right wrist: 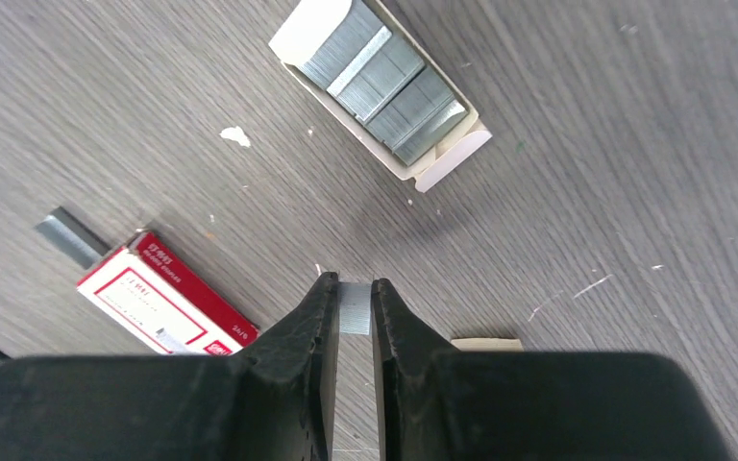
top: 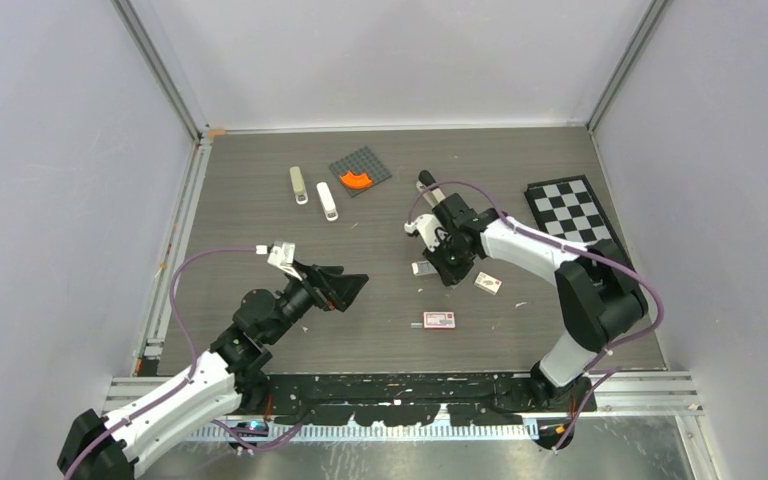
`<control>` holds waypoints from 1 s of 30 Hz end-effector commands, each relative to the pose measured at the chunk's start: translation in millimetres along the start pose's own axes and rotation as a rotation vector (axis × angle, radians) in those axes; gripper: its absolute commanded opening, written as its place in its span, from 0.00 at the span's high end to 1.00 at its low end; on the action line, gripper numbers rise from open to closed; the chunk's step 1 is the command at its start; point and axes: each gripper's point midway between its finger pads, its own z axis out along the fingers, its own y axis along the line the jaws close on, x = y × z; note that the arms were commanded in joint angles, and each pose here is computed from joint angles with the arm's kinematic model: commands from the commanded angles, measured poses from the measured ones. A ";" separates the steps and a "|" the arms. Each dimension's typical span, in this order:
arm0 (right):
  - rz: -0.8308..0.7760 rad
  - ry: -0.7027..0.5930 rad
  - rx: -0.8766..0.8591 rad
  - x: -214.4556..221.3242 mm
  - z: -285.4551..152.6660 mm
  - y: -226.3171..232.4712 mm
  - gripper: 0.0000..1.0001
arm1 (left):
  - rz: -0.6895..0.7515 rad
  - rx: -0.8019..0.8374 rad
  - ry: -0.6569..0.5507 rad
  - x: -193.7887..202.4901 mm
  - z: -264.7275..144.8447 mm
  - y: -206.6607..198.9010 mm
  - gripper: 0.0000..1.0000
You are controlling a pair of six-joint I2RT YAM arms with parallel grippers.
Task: Unload the staples from the stapler
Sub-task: Pick up the staple from the center of the board, then place the staple in the staple box.
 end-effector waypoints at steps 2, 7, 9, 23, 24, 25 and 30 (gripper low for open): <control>0.009 -0.197 -0.015 -44.0 -34.8 3.0 0.84 | 0.016 0.023 -0.039 -10.5 1.5 -6.1 0.00; 0.042 -0.297 -0.053 -68.3 -46.2 9.9 0.84 | 0.018 0.019 -0.036 -11.2 3.0 -6.3 0.00; 0.073 -0.323 -0.065 -77.3 -46.5 11.0 0.83 | 0.017 0.016 -0.032 -10.2 3.5 -5.7 0.00; 0.364 -0.393 0.000 -100.6 -18.5 -2.7 0.83 | 0.003 0.008 -0.031 -6.1 4.0 -1.6 0.00; 0.370 -0.390 -0.001 -100.6 -16.5 -1.9 0.83 | 0.002 0.009 -0.029 -5.3 4.1 -1.6 0.00; 0.377 -0.384 -0.002 -99.3 -14.1 -1.7 0.83 | 0.002 0.008 -0.029 -5.1 4.3 -1.0 0.00; 0.400 -0.360 0.040 -91.1 -5.2 -8.5 0.83 | 0.000 0.008 -0.031 -4.3 3.6 -0.1 0.00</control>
